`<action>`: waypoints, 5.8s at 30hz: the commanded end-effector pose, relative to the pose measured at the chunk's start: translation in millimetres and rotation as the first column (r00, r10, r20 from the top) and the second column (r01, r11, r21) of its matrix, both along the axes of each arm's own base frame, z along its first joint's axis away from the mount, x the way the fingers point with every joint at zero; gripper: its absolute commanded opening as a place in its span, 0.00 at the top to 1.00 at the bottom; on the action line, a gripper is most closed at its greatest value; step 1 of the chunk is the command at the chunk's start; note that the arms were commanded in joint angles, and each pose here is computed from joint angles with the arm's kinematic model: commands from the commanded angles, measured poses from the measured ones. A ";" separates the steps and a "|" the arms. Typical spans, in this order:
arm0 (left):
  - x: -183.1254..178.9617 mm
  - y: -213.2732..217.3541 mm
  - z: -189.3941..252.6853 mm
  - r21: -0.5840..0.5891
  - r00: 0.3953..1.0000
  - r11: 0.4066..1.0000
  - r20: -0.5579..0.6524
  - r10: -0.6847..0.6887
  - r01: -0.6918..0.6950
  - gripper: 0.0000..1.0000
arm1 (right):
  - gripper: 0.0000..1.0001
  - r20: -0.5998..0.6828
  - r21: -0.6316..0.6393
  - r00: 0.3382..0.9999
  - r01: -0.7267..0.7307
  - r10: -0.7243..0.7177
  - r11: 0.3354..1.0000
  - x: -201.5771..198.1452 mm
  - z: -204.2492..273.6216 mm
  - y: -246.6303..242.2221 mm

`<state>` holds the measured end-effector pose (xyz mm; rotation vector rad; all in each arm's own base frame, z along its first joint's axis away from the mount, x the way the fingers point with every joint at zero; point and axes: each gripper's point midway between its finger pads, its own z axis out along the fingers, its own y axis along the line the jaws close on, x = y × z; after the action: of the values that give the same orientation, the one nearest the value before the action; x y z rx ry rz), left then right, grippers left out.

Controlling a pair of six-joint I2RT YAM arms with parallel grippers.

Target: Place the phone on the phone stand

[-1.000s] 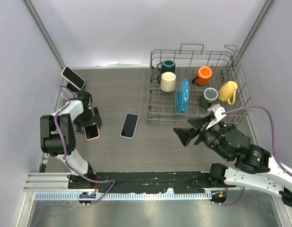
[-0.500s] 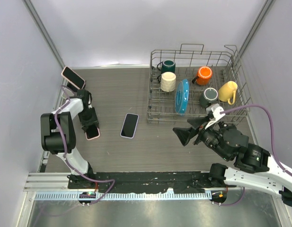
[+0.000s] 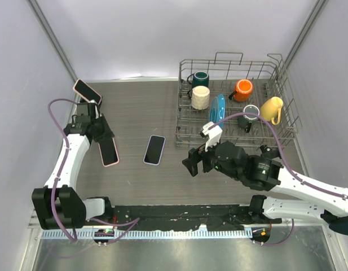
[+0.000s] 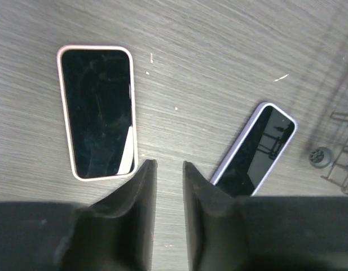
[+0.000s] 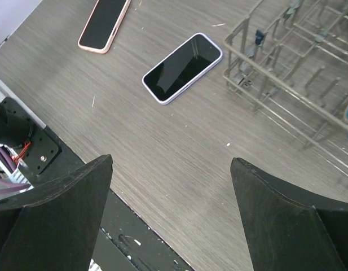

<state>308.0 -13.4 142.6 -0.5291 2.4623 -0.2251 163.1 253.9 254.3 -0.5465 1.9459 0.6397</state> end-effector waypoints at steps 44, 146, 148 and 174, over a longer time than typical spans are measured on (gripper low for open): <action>2.6 50.8 -144.3 0.128 0.868 0.990 -0.496 0.009 0.063 0.10 | 0.09 0.137 0.243 0.990 -0.044 0.011 0.969 -13.5 68.8 -25.0; -171.5 -249.6 284.5 -0.165 0.247 0.211 0.852 -0.462 0.963 0.39 | 0.99 0.308 0.524 0.769 -0.628 0.560 0.575 -61.2 149.3 10.1; -177.2 -251.8 284.4 -0.170 0.228 0.164 0.857 -0.462 0.972 0.47 | 0.99 0.330 0.523 0.762 -0.639 0.558 0.564 -62.7 154.5 9.5; -99.5 -127.8 267.2 0.048 0.641 0.886 0.673 -0.369 0.460 1.00 | 0.15 0.102 0.371 0.994 -0.063 0.026 0.926 42.8 95.1 -28.3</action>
<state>182.7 -218.1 399.7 0.3451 1.8125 -1.0977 159.4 261.7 364.0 -0.5898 1.5547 1.3215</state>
